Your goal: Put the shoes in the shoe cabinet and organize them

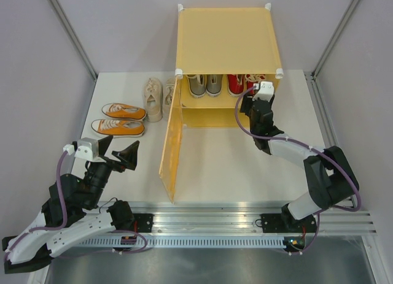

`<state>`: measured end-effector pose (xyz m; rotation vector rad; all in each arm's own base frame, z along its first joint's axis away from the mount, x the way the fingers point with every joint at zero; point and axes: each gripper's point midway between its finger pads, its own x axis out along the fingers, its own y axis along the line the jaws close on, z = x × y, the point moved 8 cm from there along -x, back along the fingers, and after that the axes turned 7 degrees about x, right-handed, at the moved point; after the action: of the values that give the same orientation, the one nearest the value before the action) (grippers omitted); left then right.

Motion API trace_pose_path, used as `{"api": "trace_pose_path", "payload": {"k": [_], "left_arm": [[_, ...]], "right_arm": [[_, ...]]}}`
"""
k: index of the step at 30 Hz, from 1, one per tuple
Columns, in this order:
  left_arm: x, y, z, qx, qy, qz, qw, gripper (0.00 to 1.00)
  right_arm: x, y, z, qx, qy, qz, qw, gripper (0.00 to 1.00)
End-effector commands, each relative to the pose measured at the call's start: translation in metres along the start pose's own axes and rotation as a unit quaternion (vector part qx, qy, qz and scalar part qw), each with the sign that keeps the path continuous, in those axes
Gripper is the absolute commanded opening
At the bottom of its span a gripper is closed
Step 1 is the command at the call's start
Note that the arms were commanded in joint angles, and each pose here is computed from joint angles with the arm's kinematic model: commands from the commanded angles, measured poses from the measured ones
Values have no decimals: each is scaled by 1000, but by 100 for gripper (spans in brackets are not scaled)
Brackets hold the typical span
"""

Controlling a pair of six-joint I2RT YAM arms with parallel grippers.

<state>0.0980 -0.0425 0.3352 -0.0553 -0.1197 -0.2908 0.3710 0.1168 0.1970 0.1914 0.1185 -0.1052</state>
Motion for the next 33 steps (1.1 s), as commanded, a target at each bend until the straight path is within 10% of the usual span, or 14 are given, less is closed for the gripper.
{"api": "trace_pose_path", "payload": {"k": [1,33], "left_arm": [[1,-3,0,-16,-1,-3,1000,100],[2,-3,-1,-13,1,-2,1000,100]], "right_arm": [[-7,14,32,-47,-57,2,997,1],[-26,0,36,-115,-106,-96,983,1]]}}
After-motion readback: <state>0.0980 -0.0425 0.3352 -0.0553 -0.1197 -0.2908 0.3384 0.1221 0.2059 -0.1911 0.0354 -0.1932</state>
